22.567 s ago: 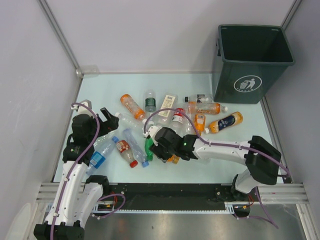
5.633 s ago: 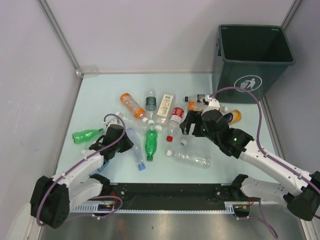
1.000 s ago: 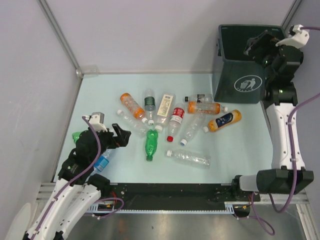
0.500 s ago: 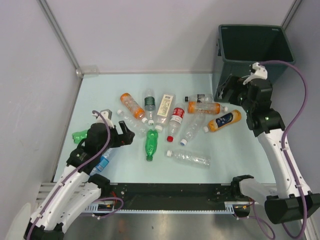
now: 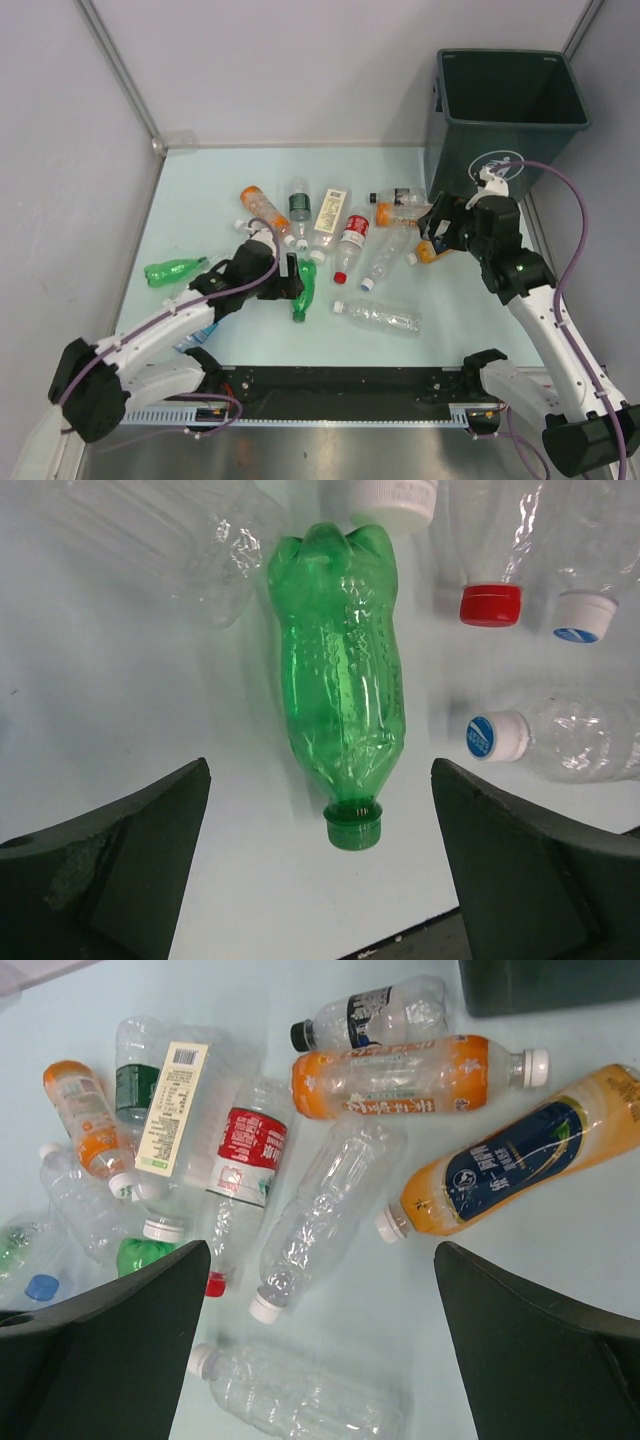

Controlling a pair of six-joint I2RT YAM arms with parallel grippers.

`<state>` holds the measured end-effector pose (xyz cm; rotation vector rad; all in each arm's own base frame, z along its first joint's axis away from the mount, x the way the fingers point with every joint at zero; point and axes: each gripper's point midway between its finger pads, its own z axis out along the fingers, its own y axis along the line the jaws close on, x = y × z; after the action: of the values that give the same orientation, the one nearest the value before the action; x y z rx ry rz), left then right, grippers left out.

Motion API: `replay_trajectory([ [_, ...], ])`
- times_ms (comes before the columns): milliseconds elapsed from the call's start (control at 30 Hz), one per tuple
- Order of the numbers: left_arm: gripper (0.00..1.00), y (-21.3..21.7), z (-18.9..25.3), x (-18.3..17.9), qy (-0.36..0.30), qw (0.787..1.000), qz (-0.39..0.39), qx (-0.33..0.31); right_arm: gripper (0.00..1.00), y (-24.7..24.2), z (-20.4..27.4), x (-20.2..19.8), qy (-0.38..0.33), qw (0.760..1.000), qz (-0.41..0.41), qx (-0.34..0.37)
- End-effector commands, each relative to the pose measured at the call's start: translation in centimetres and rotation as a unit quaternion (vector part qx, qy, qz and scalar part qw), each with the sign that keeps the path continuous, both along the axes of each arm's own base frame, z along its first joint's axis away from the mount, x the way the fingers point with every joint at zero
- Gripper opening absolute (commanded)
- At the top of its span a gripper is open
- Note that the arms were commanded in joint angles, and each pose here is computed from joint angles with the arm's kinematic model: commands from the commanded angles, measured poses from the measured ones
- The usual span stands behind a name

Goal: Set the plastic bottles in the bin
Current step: Pick up the plastic bottle at the center of the board.

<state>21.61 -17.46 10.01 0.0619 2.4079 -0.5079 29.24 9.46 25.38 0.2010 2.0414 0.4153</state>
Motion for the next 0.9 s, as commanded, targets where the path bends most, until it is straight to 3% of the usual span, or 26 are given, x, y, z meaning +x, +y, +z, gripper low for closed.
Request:
replay_trajectory([
  [0,0.97,-1.8,-0.8,1.8,-0.013,1.000,0.023,0.002,0.99,0.7,0.1,-0.8,-0.005,1.000,0.009,0.015],
  [233,0.95,-3.5,-3.6,2.3,0.016,0.999,0.011,0.029,0.99,1.7,-0.4,-1.5,-0.004,0.999,0.026,0.029],
  [400,0.87,-4.5,-4.7,2.5,0.022,0.999,0.002,0.028,0.98,2.4,-0.5,-1.6,-0.003,0.999,0.032,0.040],
  [633,0.58,-5.0,-4.6,2.3,0.019,0.999,-0.008,0.030,0.98,5.5,-1.4,-3.0,0.008,0.994,0.088,0.063],
  [867,0.42,-5.4,-1.0,1.5,-0.022,0.999,-0.034,0.001,1.00,10.6,-2.0,-5.1,0.015,0.975,0.192,0.115],
])
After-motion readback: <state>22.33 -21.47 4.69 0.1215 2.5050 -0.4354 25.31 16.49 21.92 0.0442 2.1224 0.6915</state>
